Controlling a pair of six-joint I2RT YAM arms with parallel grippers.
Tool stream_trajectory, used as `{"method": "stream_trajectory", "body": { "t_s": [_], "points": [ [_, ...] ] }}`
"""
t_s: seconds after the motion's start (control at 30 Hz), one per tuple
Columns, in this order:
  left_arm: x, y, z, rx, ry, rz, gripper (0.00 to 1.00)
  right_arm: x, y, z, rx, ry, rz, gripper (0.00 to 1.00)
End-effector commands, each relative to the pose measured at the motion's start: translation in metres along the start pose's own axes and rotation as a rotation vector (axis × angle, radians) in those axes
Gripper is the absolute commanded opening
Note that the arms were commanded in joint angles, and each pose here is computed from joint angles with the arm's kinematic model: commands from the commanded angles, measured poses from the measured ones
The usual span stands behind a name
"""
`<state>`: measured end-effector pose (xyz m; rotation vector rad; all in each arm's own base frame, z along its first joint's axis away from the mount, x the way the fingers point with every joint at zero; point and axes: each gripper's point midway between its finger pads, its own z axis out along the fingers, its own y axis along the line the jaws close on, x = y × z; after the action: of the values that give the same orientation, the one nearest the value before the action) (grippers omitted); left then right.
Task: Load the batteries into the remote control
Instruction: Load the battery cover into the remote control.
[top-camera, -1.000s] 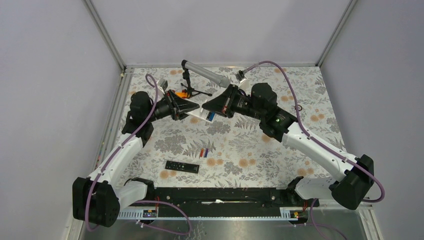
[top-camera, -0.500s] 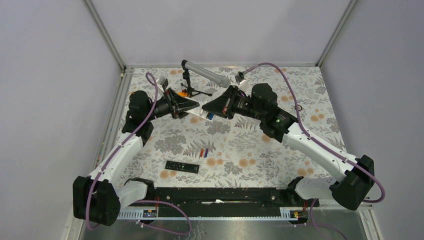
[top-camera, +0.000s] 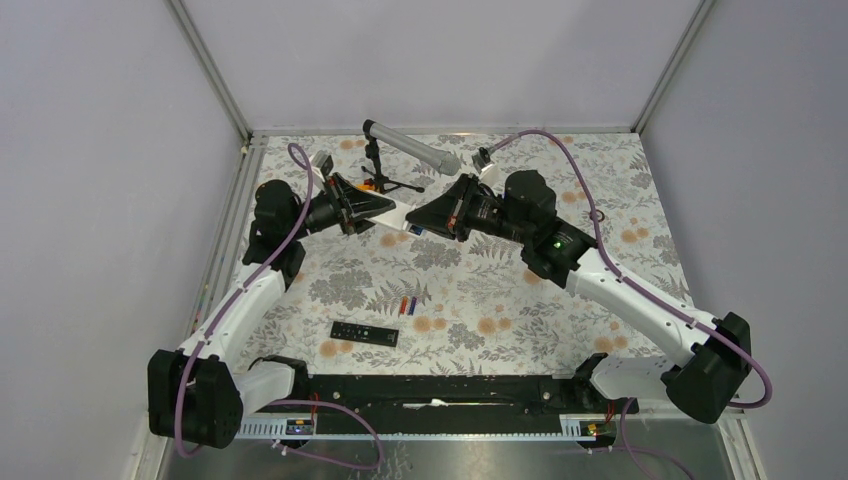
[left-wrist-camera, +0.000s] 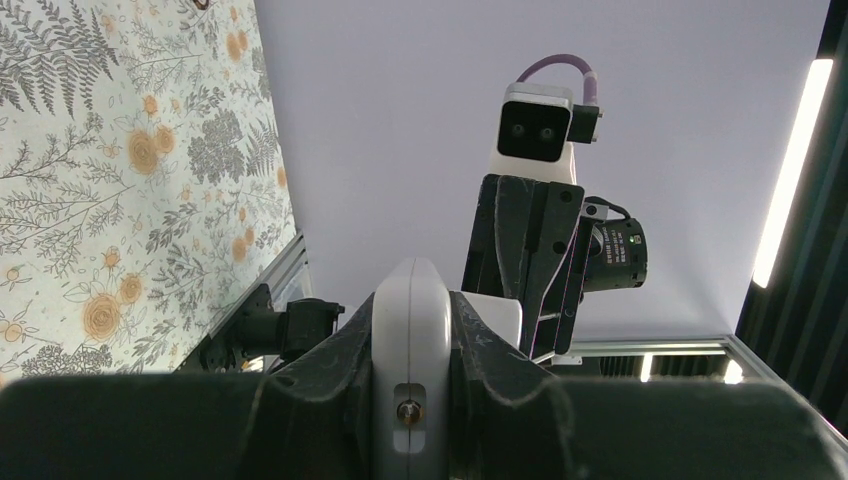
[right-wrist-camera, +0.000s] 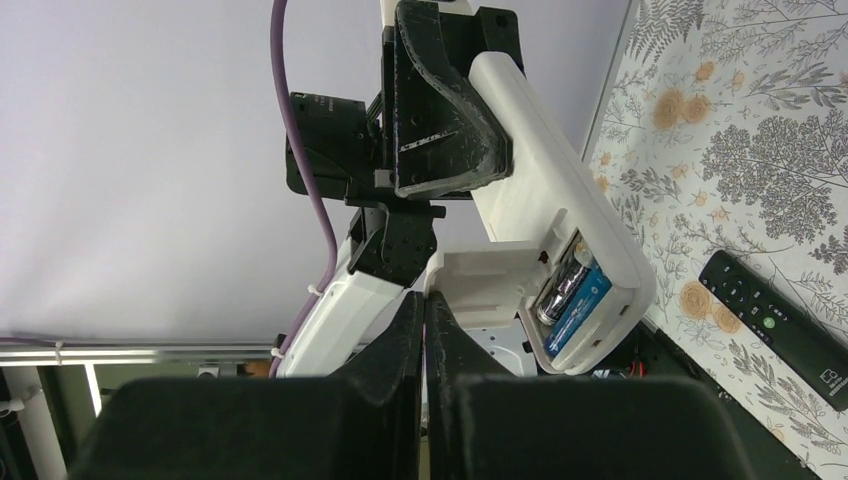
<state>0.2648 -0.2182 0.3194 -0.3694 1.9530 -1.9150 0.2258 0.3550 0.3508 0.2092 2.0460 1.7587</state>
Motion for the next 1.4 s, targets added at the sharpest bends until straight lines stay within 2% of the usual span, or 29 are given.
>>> {"method": "stream_trajectory", "body": {
  "t_s": [0.0, 0.27, 1.37],
  "points": [
    [0.004, -0.031, -0.003, 0.08, 0.032, 0.088, 0.0, -0.007, 0.016, -0.006, -0.057, -0.034, -0.027, 0.0],
    [0.008, -0.027, -0.005, 0.076, 0.051, 0.092, 0.0, -0.011, 0.026, -0.005, -0.102, -0.039, -0.038, 0.0],
    [0.005, -0.041, -0.008, 0.124, 0.059, 0.059, 0.0, -0.008, -0.001, -0.004, -0.052, -0.031, 0.011, 0.0]
  ]
}}
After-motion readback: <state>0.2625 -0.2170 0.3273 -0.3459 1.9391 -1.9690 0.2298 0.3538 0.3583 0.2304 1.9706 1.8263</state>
